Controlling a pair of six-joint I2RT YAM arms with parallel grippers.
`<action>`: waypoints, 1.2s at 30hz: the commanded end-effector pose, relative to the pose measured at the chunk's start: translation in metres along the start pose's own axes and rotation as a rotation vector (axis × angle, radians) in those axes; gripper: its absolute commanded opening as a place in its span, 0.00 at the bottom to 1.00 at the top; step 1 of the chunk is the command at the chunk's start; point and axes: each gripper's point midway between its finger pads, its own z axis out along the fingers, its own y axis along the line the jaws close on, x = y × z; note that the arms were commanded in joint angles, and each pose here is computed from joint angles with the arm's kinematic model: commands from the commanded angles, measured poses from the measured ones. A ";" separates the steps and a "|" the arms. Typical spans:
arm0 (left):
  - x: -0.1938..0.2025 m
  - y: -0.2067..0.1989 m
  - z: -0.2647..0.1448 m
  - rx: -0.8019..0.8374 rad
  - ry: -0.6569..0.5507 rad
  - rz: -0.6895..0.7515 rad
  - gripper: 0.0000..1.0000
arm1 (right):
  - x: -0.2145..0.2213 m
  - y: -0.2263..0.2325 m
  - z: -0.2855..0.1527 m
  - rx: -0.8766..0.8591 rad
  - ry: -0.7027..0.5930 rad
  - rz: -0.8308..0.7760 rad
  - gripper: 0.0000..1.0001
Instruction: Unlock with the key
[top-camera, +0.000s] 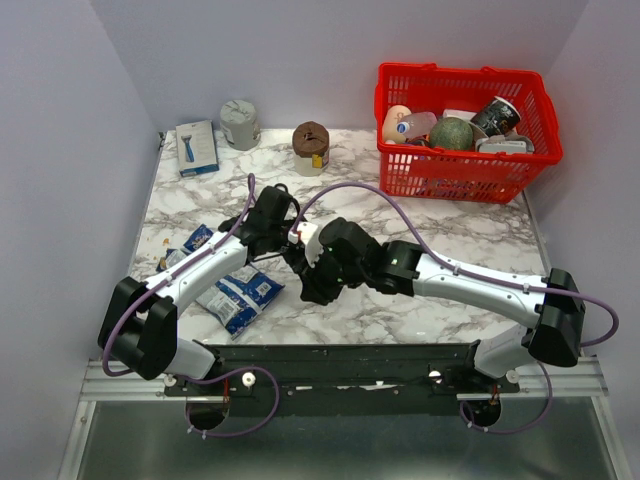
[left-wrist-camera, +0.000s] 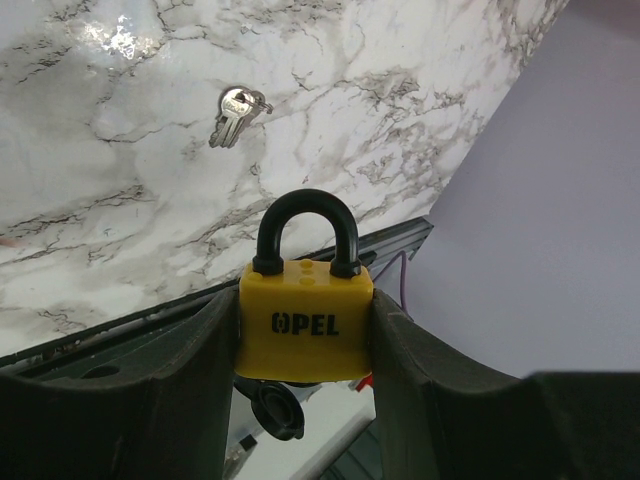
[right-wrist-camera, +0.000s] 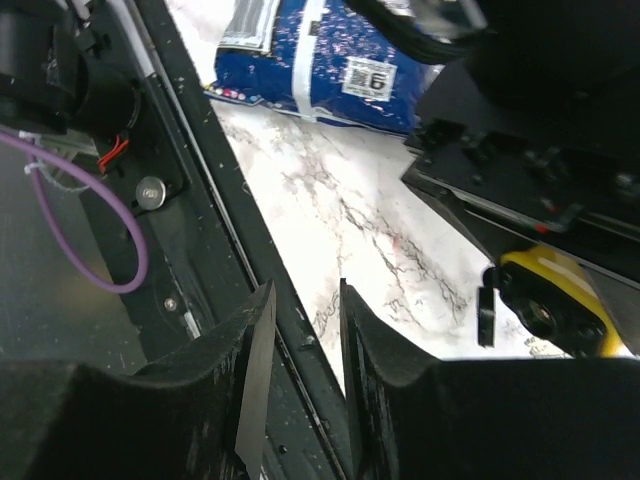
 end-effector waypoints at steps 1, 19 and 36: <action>0.006 -0.016 -0.007 0.063 0.020 0.016 0.00 | -0.023 -0.014 -0.023 0.085 -0.099 0.069 0.42; 0.002 -0.070 -0.048 0.348 -0.160 0.398 0.00 | -0.029 -0.117 -0.071 0.159 -0.300 0.816 0.77; 0.015 -0.066 -0.069 0.259 -0.378 0.721 0.00 | -0.075 -0.106 -0.069 0.024 -0.347 0.888 0.66</action>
